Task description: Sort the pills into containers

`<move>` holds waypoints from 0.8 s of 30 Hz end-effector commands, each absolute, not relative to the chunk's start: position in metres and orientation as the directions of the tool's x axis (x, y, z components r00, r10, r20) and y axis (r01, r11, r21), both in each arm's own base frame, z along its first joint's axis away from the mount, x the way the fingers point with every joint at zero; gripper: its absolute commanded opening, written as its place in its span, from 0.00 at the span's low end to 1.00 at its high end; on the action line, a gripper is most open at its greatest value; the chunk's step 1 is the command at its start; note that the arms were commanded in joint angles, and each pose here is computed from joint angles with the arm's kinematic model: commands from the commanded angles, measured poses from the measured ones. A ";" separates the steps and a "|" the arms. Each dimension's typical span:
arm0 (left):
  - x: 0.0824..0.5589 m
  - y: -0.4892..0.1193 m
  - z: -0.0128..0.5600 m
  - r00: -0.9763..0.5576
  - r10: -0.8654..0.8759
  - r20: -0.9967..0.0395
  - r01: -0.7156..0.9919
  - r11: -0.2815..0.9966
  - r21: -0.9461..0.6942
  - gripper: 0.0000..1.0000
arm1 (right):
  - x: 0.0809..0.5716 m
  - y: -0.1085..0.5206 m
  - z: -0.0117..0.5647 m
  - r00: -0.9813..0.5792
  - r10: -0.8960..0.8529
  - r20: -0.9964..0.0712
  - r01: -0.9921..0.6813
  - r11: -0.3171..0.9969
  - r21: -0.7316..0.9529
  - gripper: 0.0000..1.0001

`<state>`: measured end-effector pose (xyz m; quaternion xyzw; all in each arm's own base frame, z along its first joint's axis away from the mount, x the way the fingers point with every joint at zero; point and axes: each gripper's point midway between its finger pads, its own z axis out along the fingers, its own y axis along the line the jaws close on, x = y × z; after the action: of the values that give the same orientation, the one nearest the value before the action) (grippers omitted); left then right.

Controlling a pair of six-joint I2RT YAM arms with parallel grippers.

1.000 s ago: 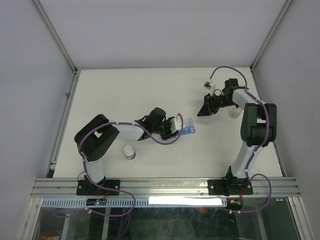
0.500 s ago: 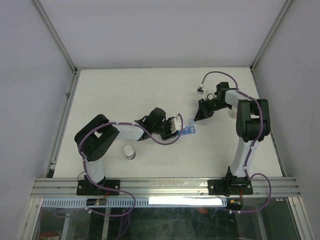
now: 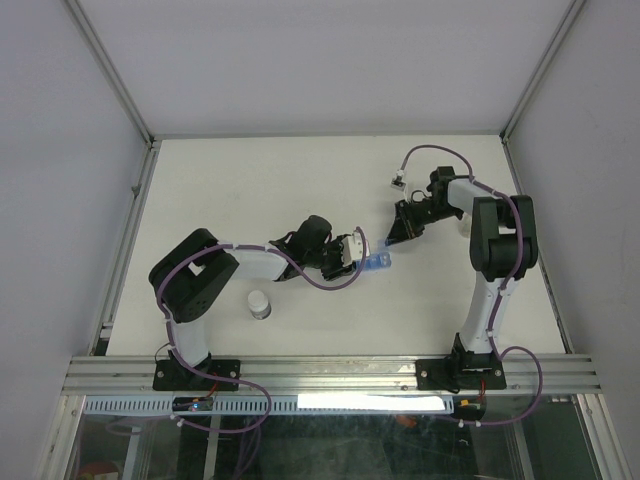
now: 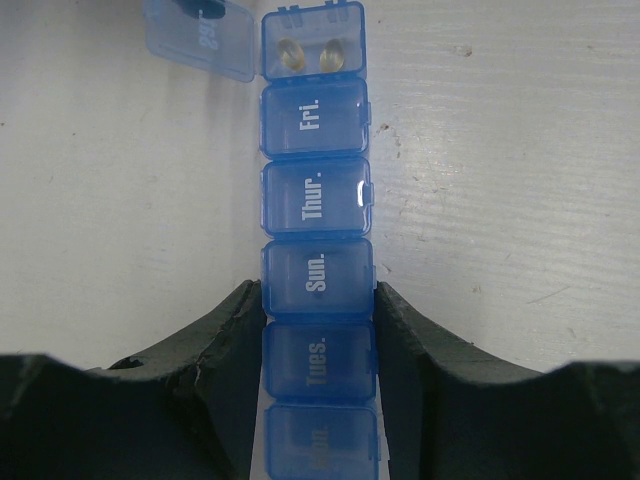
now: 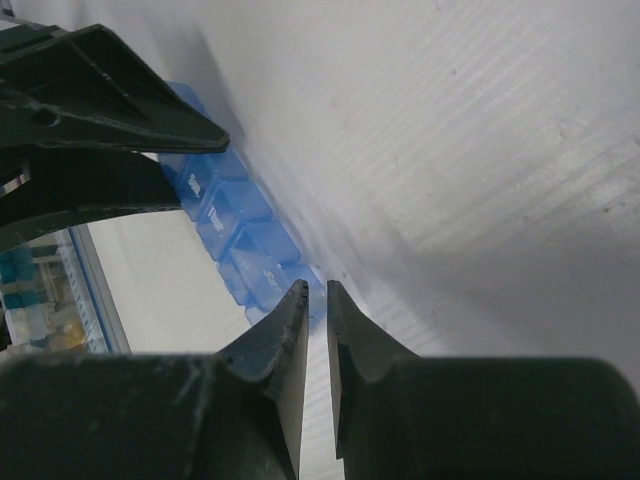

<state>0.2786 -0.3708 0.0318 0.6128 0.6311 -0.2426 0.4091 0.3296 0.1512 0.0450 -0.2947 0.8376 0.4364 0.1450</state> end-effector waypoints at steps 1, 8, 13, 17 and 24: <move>0.269 -0.377 0.036 0.087 0.554 -0.828 0.979 0.106 0.173 0.32 | 0.325 0.165 0.078 -0.730 -0.355 -0.585 -0.682 0.312 0.662 0.15; 0.269 -0.377 0.037 0.078 0.554 -0.829 0.980 0.110 0.166 0.32 | 0.300 0.164 0.086 -0.687 -0.393 -0.611 -0.719 0.252 0.647 0.14; 0.270 -0.378 0.039 0.073 0.552 -0.831 0.980 0.116 0.163 0.32 | 0.286 0.158 0.075 -0.653 -0.467 -0.596 -0.752 0.305 0.585 0.14; 0.270 -0.379 0.040 0.070 0.548 -0.834 0.981 0.116 0.158 0.32 | 0.283 0.158 0.061 -0.638 -0.519 -0.569 -0.767 0.368 0.525 0.13; 0.269 -0.379 0.039 0.065 0.550 -0.833 0.982 0.113 0.151 0.33 | 0.294 0.162 0.075 -0.596 -0.533 -0.600 -0.803 0.400 0.442 0.13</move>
<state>0.2775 -0.3710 0.0316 0.6061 0.6375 -0.2476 0.4061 0.2715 0.1611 0.0521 -0.3919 0.8184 0.4003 0.1281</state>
